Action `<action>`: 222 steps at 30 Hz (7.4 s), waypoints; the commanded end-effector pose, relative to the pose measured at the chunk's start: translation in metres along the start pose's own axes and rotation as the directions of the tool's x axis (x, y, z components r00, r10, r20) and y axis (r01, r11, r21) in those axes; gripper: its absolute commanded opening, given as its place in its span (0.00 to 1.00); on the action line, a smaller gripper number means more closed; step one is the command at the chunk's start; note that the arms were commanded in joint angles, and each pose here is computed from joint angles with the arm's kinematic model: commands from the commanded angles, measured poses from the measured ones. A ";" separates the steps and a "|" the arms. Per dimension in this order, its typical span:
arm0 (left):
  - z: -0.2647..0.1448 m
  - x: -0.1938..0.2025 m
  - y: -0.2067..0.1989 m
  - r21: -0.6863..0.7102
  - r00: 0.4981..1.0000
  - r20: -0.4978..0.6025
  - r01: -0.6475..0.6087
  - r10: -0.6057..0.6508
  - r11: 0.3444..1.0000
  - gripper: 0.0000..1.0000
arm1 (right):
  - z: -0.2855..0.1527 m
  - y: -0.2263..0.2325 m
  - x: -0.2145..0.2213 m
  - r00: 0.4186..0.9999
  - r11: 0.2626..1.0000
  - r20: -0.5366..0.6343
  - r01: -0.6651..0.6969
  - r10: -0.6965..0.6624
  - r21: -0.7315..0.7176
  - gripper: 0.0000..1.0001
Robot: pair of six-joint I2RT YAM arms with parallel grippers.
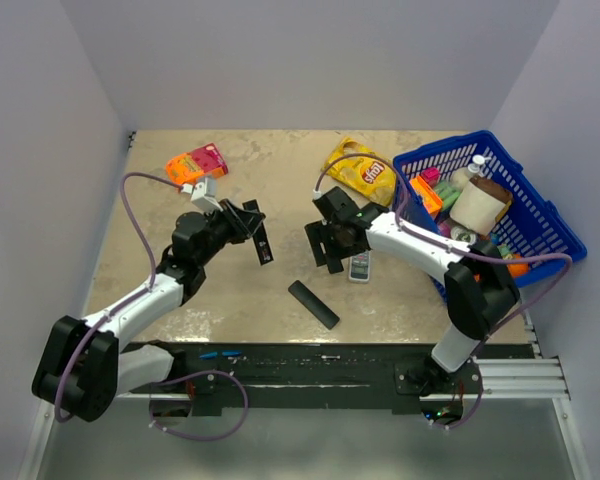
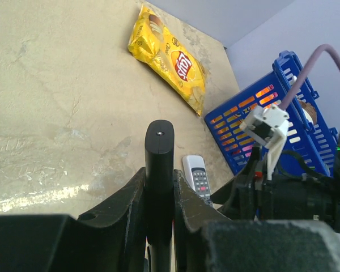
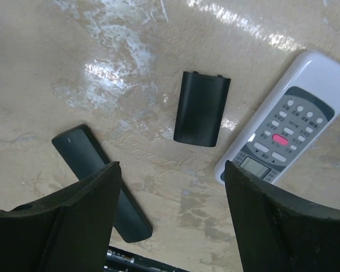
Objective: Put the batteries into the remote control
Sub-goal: Pick up the battery cover at the center of the board, then load the battery cover into the remote control.
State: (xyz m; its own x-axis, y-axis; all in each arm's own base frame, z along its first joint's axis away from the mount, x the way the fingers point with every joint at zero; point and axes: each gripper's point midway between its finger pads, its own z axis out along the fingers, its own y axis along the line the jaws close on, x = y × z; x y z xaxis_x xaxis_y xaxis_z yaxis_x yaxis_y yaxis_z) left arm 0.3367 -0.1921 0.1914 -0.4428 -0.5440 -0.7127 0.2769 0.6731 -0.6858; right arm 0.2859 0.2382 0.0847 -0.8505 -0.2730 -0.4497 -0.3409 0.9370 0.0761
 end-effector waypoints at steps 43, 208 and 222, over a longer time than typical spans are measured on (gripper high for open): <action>0.025 -0.009 -0.016 0.119 0.994 0.047 0.089 -0.095 0.989 0.00 | 0.011 -0.020 -0.012 1.000 0.999 0.031 0.000 -0.001 0.033 0.22; 0.012 -0.007 -0.136 0.415 0.855 -0.289 0.518 -0.431 0.748 0.00 | -0.195 0.118 -0.033 0.171 0.269 0.857 0.962 -0.487 -0.039 0.79; 0.002 -0.014 -0.148 0.448 0.853 -0.300 0.521 -0.427 0.727 0.00 | -0.184 0.119 -0.030 0.174 0.258 0.853 0.965 -0.491 -0.048 0.76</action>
State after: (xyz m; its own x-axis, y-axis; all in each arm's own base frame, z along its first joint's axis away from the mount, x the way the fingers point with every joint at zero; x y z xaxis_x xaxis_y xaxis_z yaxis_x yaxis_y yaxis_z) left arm 0.3164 -0.2845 0.2691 -0.7479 -0.6154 -0.2487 0.2827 0.0437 -0.9582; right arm 0.1960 0.3141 0.2624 0.3194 -0.3606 -0.8763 -0.9425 -0.0252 -0.3332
